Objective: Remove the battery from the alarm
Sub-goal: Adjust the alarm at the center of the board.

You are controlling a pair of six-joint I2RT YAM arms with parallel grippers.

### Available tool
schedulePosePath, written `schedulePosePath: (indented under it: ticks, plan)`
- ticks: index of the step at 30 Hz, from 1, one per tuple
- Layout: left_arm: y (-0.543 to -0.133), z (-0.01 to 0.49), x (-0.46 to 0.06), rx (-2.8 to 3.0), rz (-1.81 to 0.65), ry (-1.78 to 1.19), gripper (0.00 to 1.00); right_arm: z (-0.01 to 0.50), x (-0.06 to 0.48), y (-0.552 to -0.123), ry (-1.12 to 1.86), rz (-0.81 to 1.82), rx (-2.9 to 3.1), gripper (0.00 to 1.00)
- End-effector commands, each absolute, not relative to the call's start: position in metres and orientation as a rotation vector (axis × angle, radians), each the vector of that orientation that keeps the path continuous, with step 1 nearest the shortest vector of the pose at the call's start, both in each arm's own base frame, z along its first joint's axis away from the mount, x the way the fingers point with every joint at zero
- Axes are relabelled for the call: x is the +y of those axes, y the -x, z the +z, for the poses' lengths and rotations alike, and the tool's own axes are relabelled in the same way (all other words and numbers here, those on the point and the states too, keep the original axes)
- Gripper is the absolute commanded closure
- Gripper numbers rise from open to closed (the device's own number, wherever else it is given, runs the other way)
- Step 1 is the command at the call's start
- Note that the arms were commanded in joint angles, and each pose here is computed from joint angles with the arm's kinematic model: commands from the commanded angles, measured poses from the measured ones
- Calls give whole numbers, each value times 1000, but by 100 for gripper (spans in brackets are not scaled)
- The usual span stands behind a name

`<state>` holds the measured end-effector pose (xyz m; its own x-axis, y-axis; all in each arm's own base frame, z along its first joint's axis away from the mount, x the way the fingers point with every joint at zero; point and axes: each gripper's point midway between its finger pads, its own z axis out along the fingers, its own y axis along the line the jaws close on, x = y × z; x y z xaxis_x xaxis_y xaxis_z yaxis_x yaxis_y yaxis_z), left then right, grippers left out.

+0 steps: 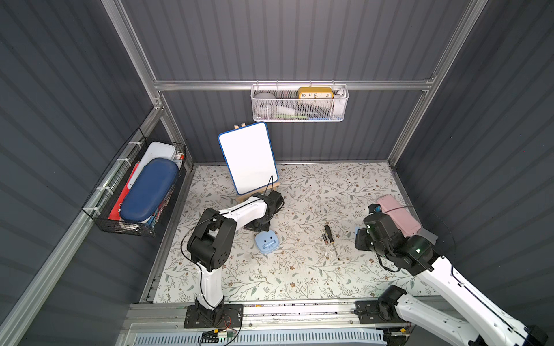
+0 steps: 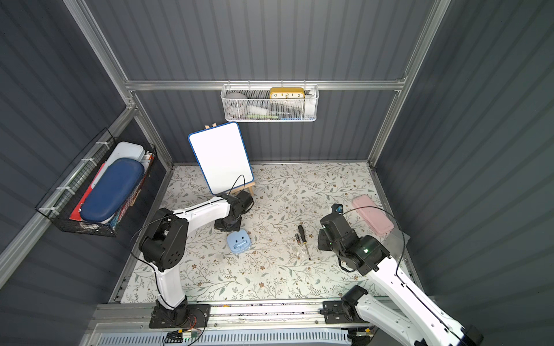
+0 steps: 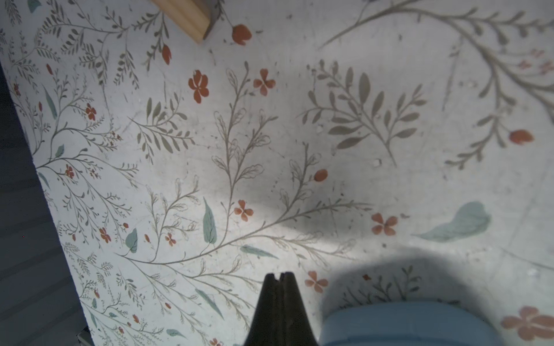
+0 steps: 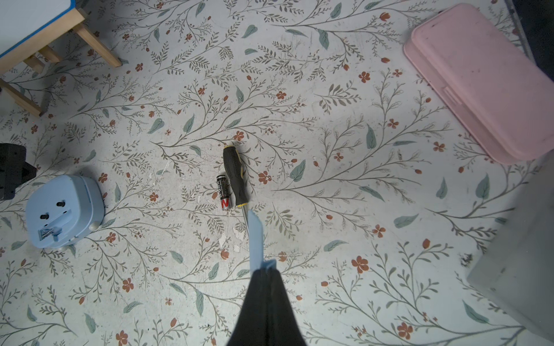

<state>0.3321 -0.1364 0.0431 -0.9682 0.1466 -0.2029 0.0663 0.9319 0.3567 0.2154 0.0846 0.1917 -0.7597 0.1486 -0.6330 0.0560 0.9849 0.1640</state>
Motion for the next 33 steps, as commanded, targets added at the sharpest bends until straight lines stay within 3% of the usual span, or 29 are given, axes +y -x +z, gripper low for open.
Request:
schedulePosePath:
  ticks: [1,15,33]
  plan:
    - [-339,40,-147,2845,427,-125,100,191,83,-213,-133,175,2438,100]
    - [-309,17,-155,2925,265,-148,100,188,86,-213,-133,189,2444,100]
    - [-209,10,-210,3097,89,-216,100,167,107,-217,-137,296,2490,100]
